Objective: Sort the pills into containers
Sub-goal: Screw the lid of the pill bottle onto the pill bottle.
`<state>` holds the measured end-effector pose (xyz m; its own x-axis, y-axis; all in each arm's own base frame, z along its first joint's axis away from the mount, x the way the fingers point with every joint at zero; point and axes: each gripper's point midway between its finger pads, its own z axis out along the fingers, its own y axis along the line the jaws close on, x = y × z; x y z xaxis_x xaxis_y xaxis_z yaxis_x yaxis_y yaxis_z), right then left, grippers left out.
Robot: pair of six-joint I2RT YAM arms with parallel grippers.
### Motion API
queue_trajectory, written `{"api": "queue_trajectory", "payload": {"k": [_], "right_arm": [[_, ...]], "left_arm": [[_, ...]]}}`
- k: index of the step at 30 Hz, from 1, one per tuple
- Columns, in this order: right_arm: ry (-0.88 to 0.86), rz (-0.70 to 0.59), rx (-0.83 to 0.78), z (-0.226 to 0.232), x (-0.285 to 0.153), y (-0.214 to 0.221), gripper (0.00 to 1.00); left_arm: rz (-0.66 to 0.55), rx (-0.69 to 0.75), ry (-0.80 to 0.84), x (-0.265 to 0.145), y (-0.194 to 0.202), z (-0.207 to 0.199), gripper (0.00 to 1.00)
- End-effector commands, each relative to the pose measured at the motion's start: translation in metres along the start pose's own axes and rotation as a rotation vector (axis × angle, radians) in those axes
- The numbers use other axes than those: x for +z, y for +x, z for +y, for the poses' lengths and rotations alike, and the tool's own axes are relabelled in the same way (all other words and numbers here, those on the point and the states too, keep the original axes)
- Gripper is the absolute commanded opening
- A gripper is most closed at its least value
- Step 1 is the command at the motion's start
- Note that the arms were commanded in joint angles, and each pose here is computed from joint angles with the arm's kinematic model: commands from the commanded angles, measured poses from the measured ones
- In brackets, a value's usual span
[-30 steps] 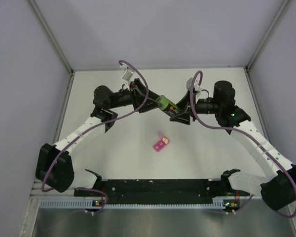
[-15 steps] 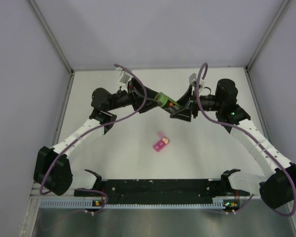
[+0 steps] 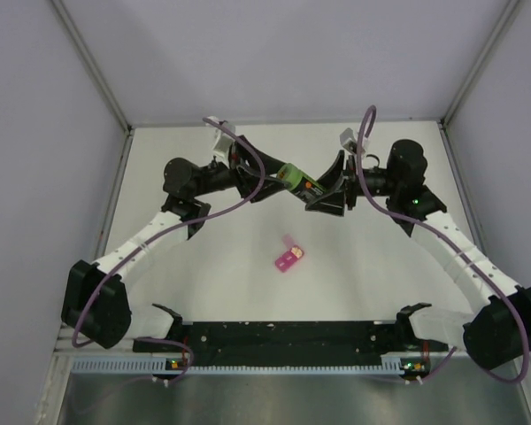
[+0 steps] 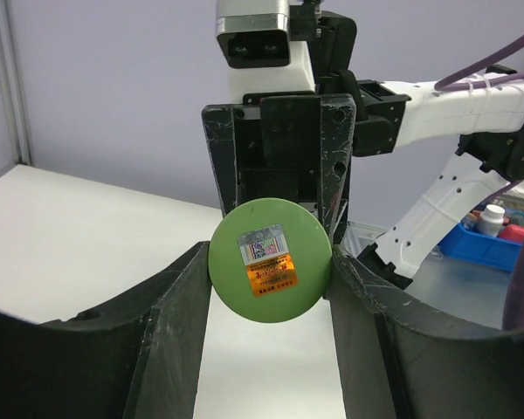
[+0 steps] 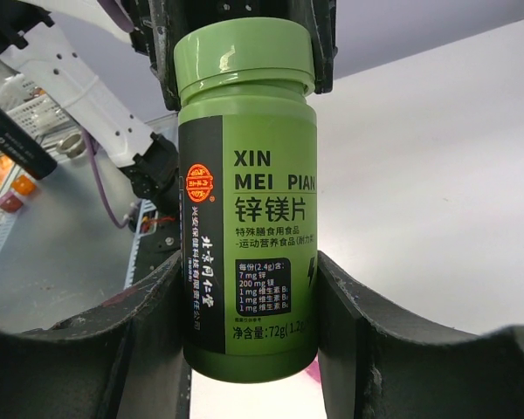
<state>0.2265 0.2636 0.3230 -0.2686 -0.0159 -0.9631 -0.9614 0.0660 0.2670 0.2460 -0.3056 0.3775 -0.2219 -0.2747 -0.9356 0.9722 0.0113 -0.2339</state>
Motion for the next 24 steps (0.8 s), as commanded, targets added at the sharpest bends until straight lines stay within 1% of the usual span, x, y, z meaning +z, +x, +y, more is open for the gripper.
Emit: {"api": "queue_trajectory", "payload": {"k": [1,11,14,19,22,23,24], "right_arm": [[-0.117,-0.09,-0.181,0.025,0.004,-0.043,0.0],[-0.174,-0.079,-0.163,0.035,0.003,-0.041,0.0],[-0.172,-0.08,-0.164,0.036,0.002,-0.041,0.0],[-0.136,-0.075,-0.17,0.031,0.002,-0.038,0.0],[-0.095,-0.078,-0.187,0.028,0.0,-0.039,0.0],[-0.075,-0.077,-0.19,0.025,-0.001,-0.038,0.0],[-0.057,-0.077,-0.199,0.023,-0.001,-0.04,0.0]], "left_arm": [[0.127,-0.097,0.162,0.005,0.044,-0.026,0.48],[0.137,-0.094,0.205,0.005,0.046,-0.038,0.69],[0.135,-0.093,0.201,0.004,0.046,-0.038,0.73],[0.128,-0.073,0.202,0.004,0.043,-0.042,0.84],[0.138,-0.063,0.199,0.001,0.041,-0.044,0.94],[0.138,-0.058,0.188,0.0,0.039,-0.042,0.99],[0.139,-0.058,0.176,-0.002,0.037,-0.041,0.99]]}}
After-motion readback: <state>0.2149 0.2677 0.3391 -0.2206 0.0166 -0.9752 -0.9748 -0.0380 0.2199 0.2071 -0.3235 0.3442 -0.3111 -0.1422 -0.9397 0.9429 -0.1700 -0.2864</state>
